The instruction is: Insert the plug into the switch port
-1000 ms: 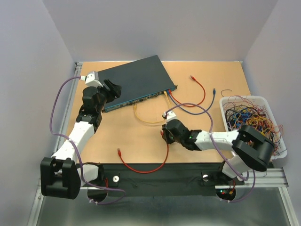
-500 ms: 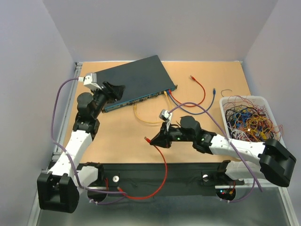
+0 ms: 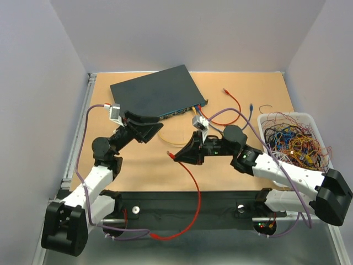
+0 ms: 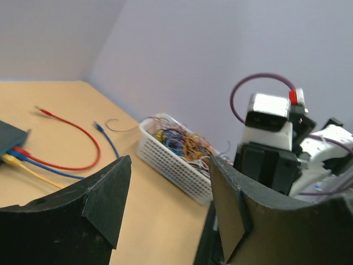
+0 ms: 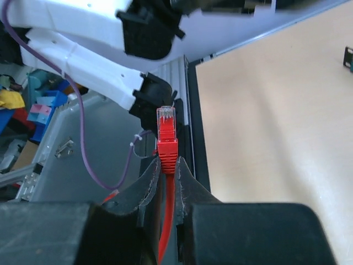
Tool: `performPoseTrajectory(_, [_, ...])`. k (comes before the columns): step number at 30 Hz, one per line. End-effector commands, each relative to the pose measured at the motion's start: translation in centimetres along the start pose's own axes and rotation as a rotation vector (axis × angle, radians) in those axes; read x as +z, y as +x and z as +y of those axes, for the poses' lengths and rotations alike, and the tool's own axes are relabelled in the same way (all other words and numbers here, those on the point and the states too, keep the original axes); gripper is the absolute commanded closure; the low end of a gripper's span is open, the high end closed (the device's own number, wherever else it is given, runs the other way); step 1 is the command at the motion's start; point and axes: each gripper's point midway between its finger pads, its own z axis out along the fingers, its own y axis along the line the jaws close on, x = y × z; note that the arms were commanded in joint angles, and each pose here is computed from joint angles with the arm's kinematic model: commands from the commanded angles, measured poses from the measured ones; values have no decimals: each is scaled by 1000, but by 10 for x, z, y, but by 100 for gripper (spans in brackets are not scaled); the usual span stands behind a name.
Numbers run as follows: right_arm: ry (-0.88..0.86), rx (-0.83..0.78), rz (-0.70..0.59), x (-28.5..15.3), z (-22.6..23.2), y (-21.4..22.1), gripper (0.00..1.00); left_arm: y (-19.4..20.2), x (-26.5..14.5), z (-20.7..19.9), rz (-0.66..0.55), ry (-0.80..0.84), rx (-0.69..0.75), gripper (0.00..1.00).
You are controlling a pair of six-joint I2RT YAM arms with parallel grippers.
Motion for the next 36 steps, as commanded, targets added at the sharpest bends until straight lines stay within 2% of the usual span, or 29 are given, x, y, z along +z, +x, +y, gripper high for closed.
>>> performPoseTrajectory(1, [-106, -96, -131, -6, 29, -61, 100, -19, -25, -91, -128, 402, 146, 31])
performPoseTrajectory(2, [-113, -100, -139, -7, 31, -66, 100, -16, -27, -94, -116, 427, 95, 31])
performPoseTrajectory(3, [-118, -106, -148, -7, 32, -71, 99, -17, -34, -108, -132, 489, 123, 32])
performPoseTrajectory(7, [-139, -126, -169, -8, 39, -85, 100, -10, -32, -111, -100, 530, 63, 38])
performPoseTrajectory(14, [-112, -118, -179, -6, 32, -84, 100, -13, -36, -136, -135, 601, 83, 36])
performPoseTrajectory(17, [-103, -103, -165, -4, 27, -77, 99, -19, -36, -141, -150, 594, 92, 35])
performPoseTrajectory(22, [-81, -72, -150, 3, 14, -66, 100, -20, -22, -126, -153, 474, 123, 33])
performPoseTrajectory(28, [-88, -51, -144, 13, 6, -66, 100, -22, -17, -129, -154, 434, 172, 26])
performPoseTrajectory(36, [-100, -58, -160, 15, 7, -73, 99, -18, -13, -123, -139, 398, 192, 26])
